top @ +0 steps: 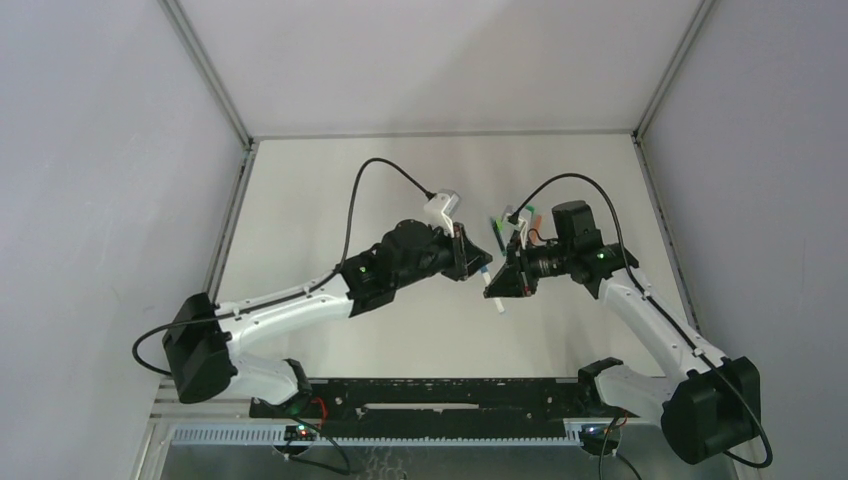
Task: Insert the pens into the pen caps
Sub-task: Press the pen cap onto the pen.
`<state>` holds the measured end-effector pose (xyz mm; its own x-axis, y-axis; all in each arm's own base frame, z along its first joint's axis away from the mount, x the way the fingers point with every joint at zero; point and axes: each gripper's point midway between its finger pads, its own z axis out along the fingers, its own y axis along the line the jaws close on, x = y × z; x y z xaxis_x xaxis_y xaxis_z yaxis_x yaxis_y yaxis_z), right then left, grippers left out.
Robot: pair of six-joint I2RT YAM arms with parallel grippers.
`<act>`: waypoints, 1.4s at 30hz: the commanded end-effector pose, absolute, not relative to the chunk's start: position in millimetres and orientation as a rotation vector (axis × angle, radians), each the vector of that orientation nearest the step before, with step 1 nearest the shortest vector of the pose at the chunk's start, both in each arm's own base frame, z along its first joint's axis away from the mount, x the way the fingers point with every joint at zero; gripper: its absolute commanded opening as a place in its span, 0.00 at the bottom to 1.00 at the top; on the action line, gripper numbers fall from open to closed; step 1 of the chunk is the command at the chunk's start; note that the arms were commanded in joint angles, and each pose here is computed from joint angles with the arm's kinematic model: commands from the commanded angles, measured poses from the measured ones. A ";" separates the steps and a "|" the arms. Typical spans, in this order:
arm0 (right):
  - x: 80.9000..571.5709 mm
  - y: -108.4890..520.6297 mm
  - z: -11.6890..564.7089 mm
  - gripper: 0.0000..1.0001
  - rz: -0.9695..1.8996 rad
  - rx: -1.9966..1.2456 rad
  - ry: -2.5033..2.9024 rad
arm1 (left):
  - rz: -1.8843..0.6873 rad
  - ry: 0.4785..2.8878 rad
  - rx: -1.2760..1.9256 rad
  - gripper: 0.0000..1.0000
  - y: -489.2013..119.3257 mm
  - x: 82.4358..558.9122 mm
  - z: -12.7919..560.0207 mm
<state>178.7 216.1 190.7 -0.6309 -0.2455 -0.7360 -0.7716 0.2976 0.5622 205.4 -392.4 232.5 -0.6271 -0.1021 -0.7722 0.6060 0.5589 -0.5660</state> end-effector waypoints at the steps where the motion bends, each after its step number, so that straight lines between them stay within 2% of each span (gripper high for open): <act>1: 247.9 219.3 274.5 0.00 1.058 -0.904 1.625 | -1.170 2.523 0.714 0.00 -373.2 96.7 119.6; 4: 259.9 213.4 270.7 0.00 0.933 -0.881 1.656 | -1.266 2.574 0.574 0.00 -387.0 95.0 121.8; 8: 265.6 210.9 268.8 0.00 0.846 -0.890 1.657 | -1.402 2.608 0.550 0.00 -394.6 81.4 120.9; 17: 276.4 204.0 271.8 0.00 0.677 -0.891 1.652 | -1.142 2.812 0.482 0.00 -367.1 76.1 88.6; 21: 266.8 210.8 272.8 0.00 0.789 -0.899 1.640 | -1.157 2.791 0.453 0.00 -381.6 74.6 93.0; 25: 253.2 215.9 280.7 0.00 1.001 -0.878 1.603 | -1.386 2.738 0.478 0.00 -397.6 60.1 106.3; 28: 247.5 214.9 285.0 0.00 1.094 -0.861 1.585 | -1.467 2.733 0.485 0.00 -396.8 52.4 106.8; 36: 279.6 196.2 274.3 0.00 0.795 -0.785 1.656 | -1.171 2.843 0.424 0.00 -380.0 57.9 80.5; 39: 280.6 196.7 274.0 0.00 0.801 -0.781 1.658 | -1.369 2.789 0.331 0.00 -393.8 53.5 95.6; 42: 269.5 205.1 277.4 0.00 0.959 -0.786 1.635 | -1.631 2.729 0.262 0.00 -411.8 44.1 117.3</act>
<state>182.9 190.2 152.0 -0.7147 -0.2586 -0.6499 -0.6728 0.5081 0.5377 205.4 -412.3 176.1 -0.8504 -0.3345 -0.4060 0.2208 0.4735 -0.8527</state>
